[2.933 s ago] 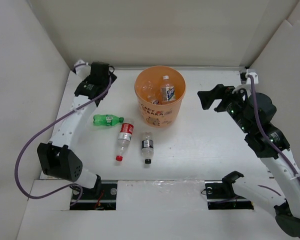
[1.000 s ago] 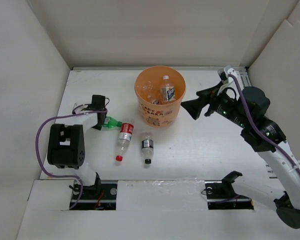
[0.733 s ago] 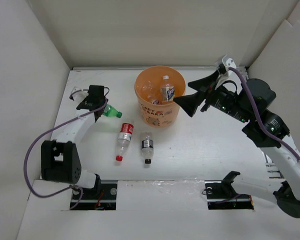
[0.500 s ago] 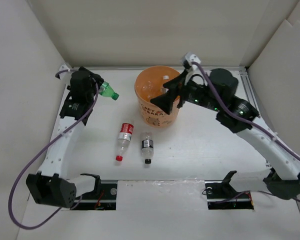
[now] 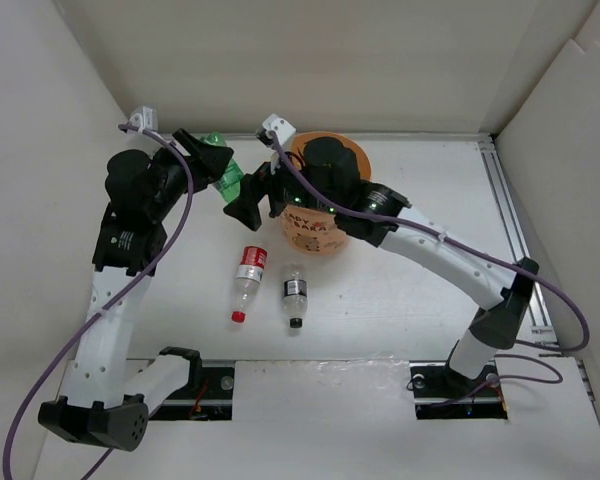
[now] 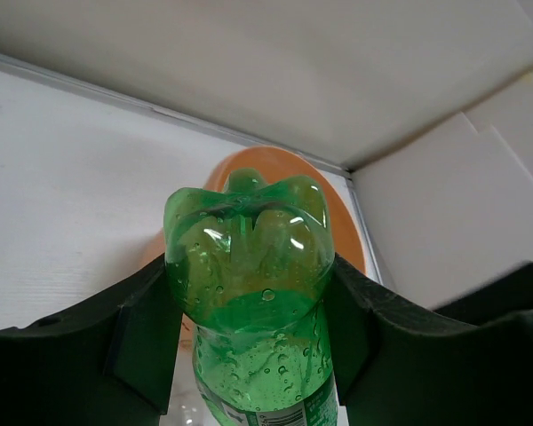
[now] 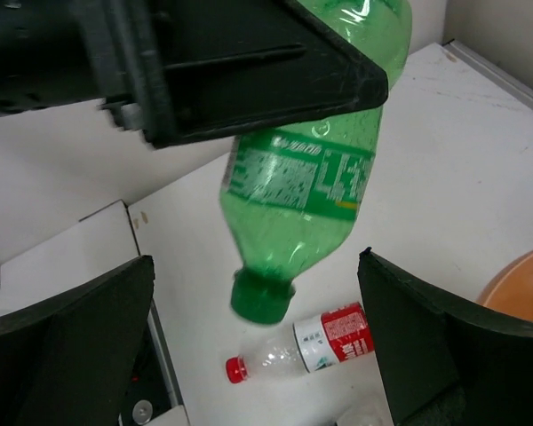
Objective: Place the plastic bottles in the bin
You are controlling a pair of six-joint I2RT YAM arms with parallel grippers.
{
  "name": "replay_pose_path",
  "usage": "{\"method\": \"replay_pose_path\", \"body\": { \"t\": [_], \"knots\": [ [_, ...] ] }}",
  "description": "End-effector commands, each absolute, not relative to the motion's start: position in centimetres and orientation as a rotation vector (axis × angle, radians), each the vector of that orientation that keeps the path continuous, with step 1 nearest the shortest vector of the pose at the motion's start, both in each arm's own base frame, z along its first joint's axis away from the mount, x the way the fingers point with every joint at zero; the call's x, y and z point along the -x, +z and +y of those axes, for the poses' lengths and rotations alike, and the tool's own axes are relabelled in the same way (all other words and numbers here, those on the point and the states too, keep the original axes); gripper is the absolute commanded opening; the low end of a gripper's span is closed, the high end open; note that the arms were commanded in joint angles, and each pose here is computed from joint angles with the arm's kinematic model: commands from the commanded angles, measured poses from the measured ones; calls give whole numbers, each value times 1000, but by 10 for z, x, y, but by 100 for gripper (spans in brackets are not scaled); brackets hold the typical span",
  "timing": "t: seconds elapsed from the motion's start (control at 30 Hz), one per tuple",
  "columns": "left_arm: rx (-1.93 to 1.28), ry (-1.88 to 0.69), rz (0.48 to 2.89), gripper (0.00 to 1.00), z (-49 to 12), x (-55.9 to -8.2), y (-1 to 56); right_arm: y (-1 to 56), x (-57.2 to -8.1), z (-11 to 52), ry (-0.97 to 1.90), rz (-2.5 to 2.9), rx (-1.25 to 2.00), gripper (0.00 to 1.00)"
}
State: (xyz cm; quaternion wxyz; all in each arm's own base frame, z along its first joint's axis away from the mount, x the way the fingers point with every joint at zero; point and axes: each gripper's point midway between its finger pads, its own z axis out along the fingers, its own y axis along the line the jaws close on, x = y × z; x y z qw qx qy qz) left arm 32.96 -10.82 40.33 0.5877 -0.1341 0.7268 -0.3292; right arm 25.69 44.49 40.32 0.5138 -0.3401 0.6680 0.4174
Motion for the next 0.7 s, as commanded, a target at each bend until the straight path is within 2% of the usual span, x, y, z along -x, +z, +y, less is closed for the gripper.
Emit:
{"method": "replay_pose_path", "body": {
  "t": [0.0,0.17,0.27,0.3,0.33,0.4,0.43,0.47,0.5,0.53,0.57,0.6,0.67],
  "knots": [
    [148,-893,1620,0,-129,-305,439,429,-260,464,1022,1523,750,100],
    [81,-955,1590,0,-138,-285,454,420,-275,478,998,1538,687,100],
    [60,-953,1580,0,-138,-282,455,424,-274,484,1039,1526,669,80],
    [55,-943,1592,0,-138,-281,451,424,-275,485,1043,1514,665,67],
    [55,-943,1592,0,-138,-281,451,428,-275,485,1048,1499,659,59],
    [49,-950,1603,6,-139,-281,447,429,-275,481,1054,1491,637,27],
    [52,-950,1612,19,-139,-282,443,430,-278,478,1039,1488,614,11],
    [52,-950,1612,29,-139,-282,443,425,-278,478,1035,1499,618,6],
    [65,-939,1609,43,-137,-282,442,425,-280,474,1019,1504,600,2],
    [88,-919,1604,65,-133,-285,442,430,-280,470,1012,1496,585,0],
    [101,-907,1601,92,-131,-287,442,423,-282,470,999,1513,581,0],
    [111,-895,1589,100,-129,-288,446,415,-285,469,983,1530,576,0],
    [155,-850,1544,100,-118,-290,460,416,-288,462,973,1532,566,0]
  ]
}}
